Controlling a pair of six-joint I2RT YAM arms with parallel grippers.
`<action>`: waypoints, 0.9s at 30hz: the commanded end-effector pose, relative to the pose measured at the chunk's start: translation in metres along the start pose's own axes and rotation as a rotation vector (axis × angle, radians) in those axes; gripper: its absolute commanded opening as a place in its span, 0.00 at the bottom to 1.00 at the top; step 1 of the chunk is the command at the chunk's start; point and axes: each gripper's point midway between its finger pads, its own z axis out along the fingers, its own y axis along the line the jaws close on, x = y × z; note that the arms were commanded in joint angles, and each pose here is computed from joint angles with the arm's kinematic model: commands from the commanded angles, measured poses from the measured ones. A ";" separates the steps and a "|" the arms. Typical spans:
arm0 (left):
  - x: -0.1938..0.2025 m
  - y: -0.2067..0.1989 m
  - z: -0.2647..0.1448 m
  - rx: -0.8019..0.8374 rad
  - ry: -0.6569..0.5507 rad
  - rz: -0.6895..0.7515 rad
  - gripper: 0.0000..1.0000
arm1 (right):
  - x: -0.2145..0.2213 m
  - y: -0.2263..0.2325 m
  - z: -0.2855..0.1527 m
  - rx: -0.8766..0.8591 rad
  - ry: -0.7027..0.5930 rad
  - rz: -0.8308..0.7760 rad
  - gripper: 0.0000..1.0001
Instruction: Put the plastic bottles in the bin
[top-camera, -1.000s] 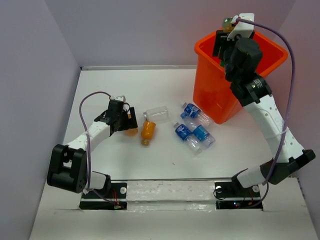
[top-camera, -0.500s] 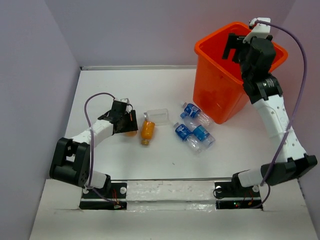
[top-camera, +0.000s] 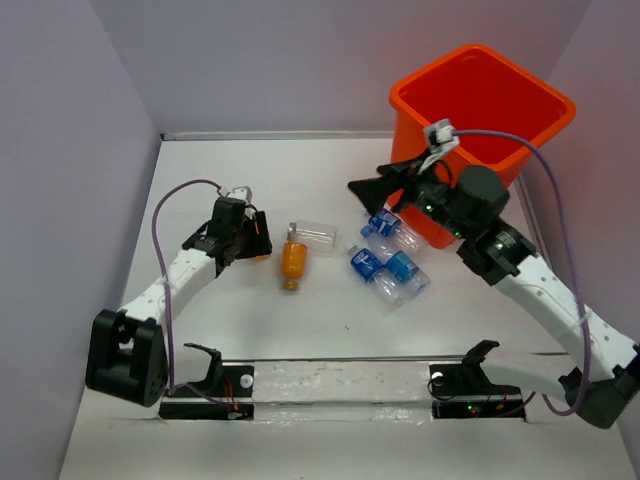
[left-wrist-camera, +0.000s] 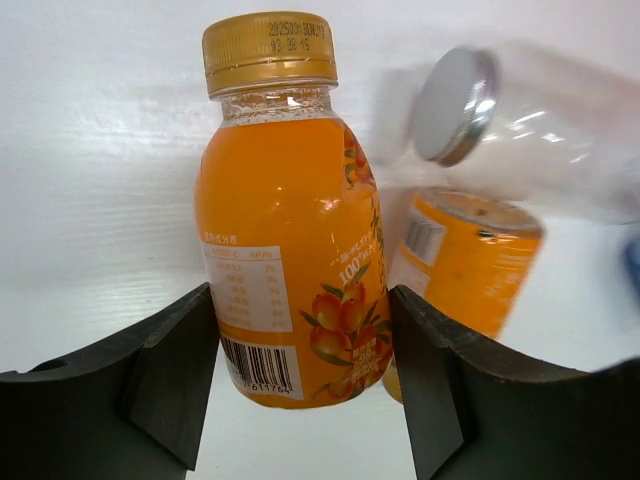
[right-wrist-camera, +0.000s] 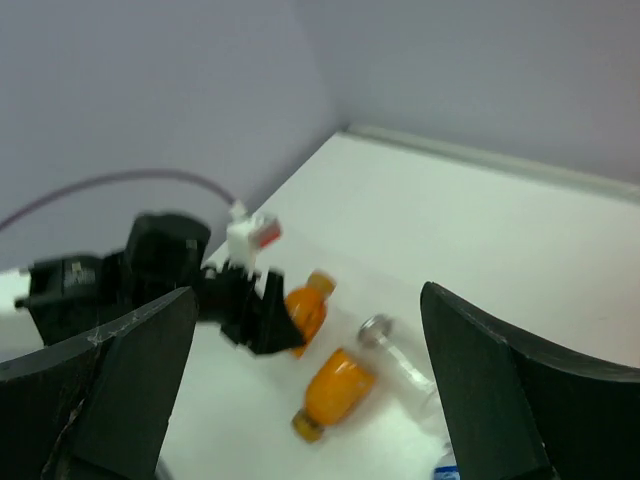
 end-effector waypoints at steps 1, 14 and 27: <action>-0.068 -0.030 -0.072 0.138 -0.329 0.038 0.56 | 0.062 0.050 0.024 -0.181 0.098 0.129 0.98; -0.055 -0.123 -0.166 0.713 -0.517 0.283 0.49 | 0.145 0.087 0.073 -0.337 0.271 0.335 1.00; -0.038 -0.144 -0.184 0.854 -0.497 0.369 0.50 | 0.168 0.095 0.089 -0.367 0.314 0.415 0.96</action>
